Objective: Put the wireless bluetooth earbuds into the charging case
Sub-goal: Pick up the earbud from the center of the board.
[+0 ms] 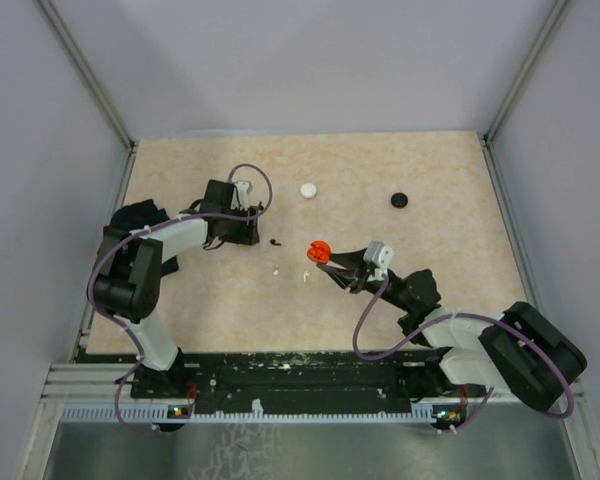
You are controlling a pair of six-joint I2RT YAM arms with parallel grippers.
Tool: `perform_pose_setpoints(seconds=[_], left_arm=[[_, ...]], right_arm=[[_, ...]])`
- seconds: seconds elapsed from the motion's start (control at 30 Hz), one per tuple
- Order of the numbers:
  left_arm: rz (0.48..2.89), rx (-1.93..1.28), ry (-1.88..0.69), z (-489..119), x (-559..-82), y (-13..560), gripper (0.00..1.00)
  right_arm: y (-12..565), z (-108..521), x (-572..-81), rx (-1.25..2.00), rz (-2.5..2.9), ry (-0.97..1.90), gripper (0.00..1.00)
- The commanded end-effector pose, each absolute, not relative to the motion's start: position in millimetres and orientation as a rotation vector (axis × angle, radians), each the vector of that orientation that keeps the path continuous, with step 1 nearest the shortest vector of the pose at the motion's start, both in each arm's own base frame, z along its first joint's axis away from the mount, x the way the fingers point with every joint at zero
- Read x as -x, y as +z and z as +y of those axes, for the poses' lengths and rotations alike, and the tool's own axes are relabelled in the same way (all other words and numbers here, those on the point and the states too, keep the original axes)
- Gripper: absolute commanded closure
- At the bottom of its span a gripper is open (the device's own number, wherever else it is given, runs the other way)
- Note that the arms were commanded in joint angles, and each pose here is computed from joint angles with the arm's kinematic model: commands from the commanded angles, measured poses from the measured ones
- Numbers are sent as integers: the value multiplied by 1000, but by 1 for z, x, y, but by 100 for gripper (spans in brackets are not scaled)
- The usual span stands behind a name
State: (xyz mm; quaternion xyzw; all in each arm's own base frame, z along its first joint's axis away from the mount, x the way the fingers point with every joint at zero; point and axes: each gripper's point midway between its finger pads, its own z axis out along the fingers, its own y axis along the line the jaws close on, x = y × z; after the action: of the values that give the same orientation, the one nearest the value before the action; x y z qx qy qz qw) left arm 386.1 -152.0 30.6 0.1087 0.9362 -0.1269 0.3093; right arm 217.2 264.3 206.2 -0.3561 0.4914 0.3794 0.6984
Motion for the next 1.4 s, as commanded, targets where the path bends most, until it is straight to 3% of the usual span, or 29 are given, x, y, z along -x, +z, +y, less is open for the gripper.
perform_pose_setpoints(seconds=[0.0,0.53,1.13,1.37], left_arm=[[2521,-284,-393,-155,-375,32,36],[2584,-169,-278,-139,-374,31,41],[2677,-105,-43,-137,-380,9,58],[2702,-108,34,-135,-372,10,60]], right_arm=[[223,264,-215,784,1032,855,100],[224,264,-214,780,1024,866,100],[226,263,-213,774,1018,866,100],[230,262,-211,770,1005,869,100]])
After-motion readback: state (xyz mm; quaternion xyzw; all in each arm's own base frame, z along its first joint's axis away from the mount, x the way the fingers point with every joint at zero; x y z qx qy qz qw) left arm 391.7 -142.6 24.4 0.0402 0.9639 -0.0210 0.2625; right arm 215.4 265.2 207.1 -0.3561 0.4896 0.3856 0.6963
